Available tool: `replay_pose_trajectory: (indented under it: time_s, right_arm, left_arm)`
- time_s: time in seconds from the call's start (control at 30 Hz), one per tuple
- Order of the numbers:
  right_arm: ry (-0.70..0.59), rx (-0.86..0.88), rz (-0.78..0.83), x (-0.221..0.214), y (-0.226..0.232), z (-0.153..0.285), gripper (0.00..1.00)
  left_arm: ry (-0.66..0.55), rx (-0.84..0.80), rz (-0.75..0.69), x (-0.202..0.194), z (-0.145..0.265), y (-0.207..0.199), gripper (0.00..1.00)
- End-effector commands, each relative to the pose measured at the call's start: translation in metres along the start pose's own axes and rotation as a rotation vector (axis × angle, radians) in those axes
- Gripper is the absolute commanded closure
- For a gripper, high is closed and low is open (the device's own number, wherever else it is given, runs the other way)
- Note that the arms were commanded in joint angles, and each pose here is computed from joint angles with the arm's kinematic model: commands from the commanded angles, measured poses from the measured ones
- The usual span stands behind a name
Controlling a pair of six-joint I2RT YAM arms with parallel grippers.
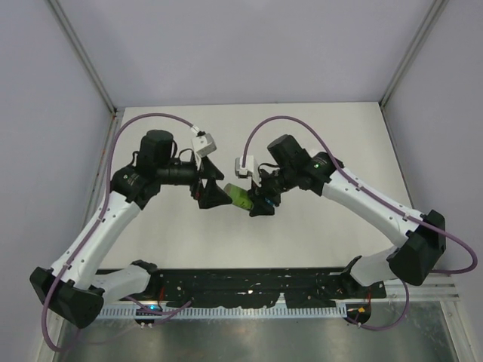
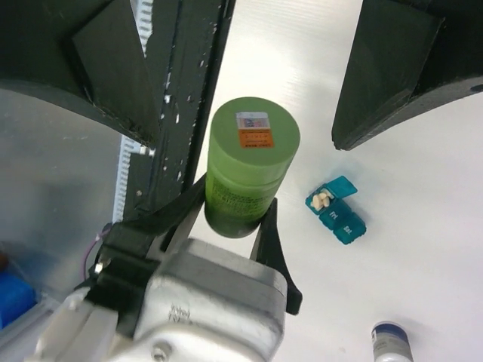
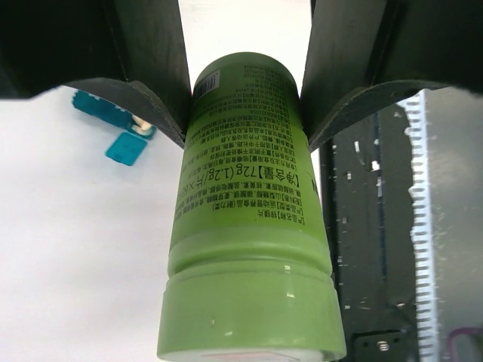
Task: Sort the pills into containers
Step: Screw the lid of the pill bottle onto the pill bottle.
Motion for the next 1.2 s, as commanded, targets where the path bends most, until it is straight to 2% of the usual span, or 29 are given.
replay_pose_trajectory:
  time_s: [0.0, 0.1, 0.23, 0.37, 0.5, 0.7, 0.8, 0.87, 1.03, 1.17]
  right_arm:
    - [-0.097, -0.199, 0.070, 0.022, -0.004, 0.011, 0.94]
    - [-0.115, -0.287, 0.077, 0.028, -0.005, 0.014, 0.95]
    - [-0.153, -0.373, 0.092, 0.033, -0.004, 0.021, 0.94]
    - [-0.158, -0.408, 0.095, 0.034, -0.003, 0.022, 0.94]
    - [-0.149, -0.415, 0.094, 0.033, -0.004, 0.020, 0.94]
    - [-0.145, -0.400, 0.097, 0.032, -0.002, 0.018, 0.94]
    - [-0.140, -0.375, 0.093, 0.031, -0.001, 0.017, 0.95]
    - [-0.138, -0.346, 0.094, 0.031, 0.001, 0.015, 0.94]
    - [-0.147, -0.234, 0.094, 0.034, 0.007, 0.013, 0.94]
    - [-0.144, -0.098, 0.092, 0.032, 0.012, 0.011, 0.94]
  left_arm:
    - [-0.086, -0.031, 0.143, 0.028, 0.004, 0.004, 0.00]
    - [-0.077, -0.044, 0.245, 0.032, 0.000, 0.012, 0.02]
    - [-0.052, -0.023, 0.350, 0.028, -0.008, 0.024, 0.11]
    - [-0.032, 0.008, 0.382, 0.021, -0.013, 0.031, 0.15]
    - [-0.032, -0.008, 0.400, 0.021, -0.015, 0.034, 0.24]
    - [-0.021, -0.038, 0.389, 0.018, -0.018, 0.036, 0.58]
    - [-0.006, -0.060, 0.378, 0.014, -0.019, 0.036, 0.87]
    - [0.006, -0.086, 0.359, 0.008, -0.020, 0.035, 1.00]
    - [-0.008, -0.172, 0.219, -0.003, -0.018, 0.024, 1.00]
    - [-0.001, -0.207, 0.000, -0.010, -0.014, 0.007, 1.00]
Point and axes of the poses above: each gripper's point midway between its finger pads, its own z axis back along the fingers, its own y axis along the line the jaws close on, x = y × z, the point moved 9 cm from there along z, back along the fingers, and after that the axes turned 9 degrees about -z, right-handed, at the moved point
